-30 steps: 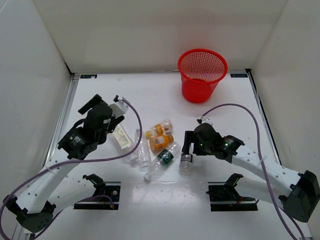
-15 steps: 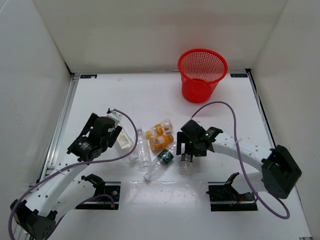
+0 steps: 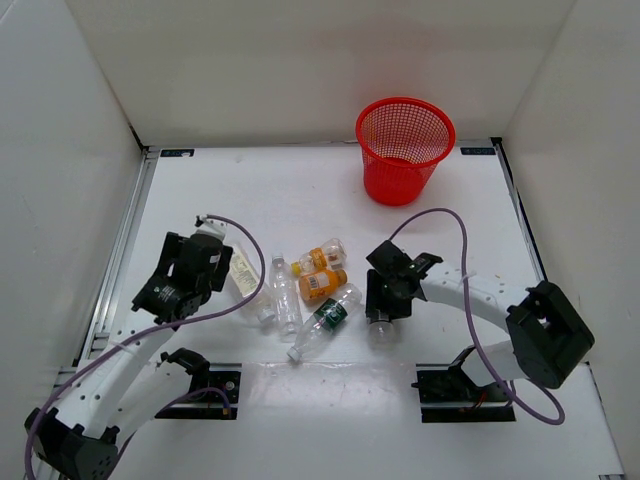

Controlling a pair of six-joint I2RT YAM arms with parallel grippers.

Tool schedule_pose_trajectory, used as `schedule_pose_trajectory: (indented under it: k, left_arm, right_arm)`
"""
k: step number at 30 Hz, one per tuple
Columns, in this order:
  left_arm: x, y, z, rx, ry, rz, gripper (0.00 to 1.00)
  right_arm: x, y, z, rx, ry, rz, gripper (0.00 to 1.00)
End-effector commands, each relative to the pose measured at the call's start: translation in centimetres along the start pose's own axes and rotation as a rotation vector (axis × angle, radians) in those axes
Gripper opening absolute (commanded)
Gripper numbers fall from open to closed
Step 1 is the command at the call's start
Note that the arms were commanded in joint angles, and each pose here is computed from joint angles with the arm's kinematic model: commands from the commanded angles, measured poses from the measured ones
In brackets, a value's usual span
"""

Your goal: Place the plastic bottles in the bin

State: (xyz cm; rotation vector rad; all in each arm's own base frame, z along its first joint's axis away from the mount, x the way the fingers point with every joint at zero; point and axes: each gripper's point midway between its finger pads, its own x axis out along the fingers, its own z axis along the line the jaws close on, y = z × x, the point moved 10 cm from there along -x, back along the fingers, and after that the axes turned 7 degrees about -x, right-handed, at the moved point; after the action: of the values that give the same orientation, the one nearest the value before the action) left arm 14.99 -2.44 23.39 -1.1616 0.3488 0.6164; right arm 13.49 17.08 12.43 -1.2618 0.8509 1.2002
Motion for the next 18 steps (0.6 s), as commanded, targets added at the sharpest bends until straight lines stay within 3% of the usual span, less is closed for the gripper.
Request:
schedule_pose_trajectory:
  k: [1,2,5,8,12,16,18]
  left_arm:
    - [-0.1,0.0,-0.1,-0.027,0.035,0.004,1.0]
    - [-0.1,-0.1,-0.3,-0.022,0.062,0.014,1.0]
    - [-0.3,-0.1,-0.3,-0.012,0.092,0.028,1.0]
    - [-0.3,-0.3,-0.4,-0.003,0.113,0.029,1.0]
    - [0.0,-0.5,-0.6,-0.001,0.144,0.047,1.0]
    - [-0.1,-1.5,-0.6,-0.013,0.173,0.041,1.0]
    - [0.3,-1.7,-0.7,-0.009,0.166,0.061,1.0]
  right_arm:
    - [0.3,-0.4,0.5,-0.041,-0.037,0.022,0.51]
    - [0.4,-0.3,0.4,-0.041,-0.026,0.038,0.39]
    - [-0.6,-1.6,0.3,-0.022,0.005,-0.023,0.19]
    - [-4.7,-3.6,0.3,-0.053,0.025,-0.213,0.12]
    - [-12.6,-8.0,1.1,-0.095,0.057,-0.539,0.12]
    - [-21.2,-13.5,2.4,-0.237,0.082,-0.896,0.12]
    - [-24.6,-17.0,2.5,-0.214,0.122,-1.065,0.12]
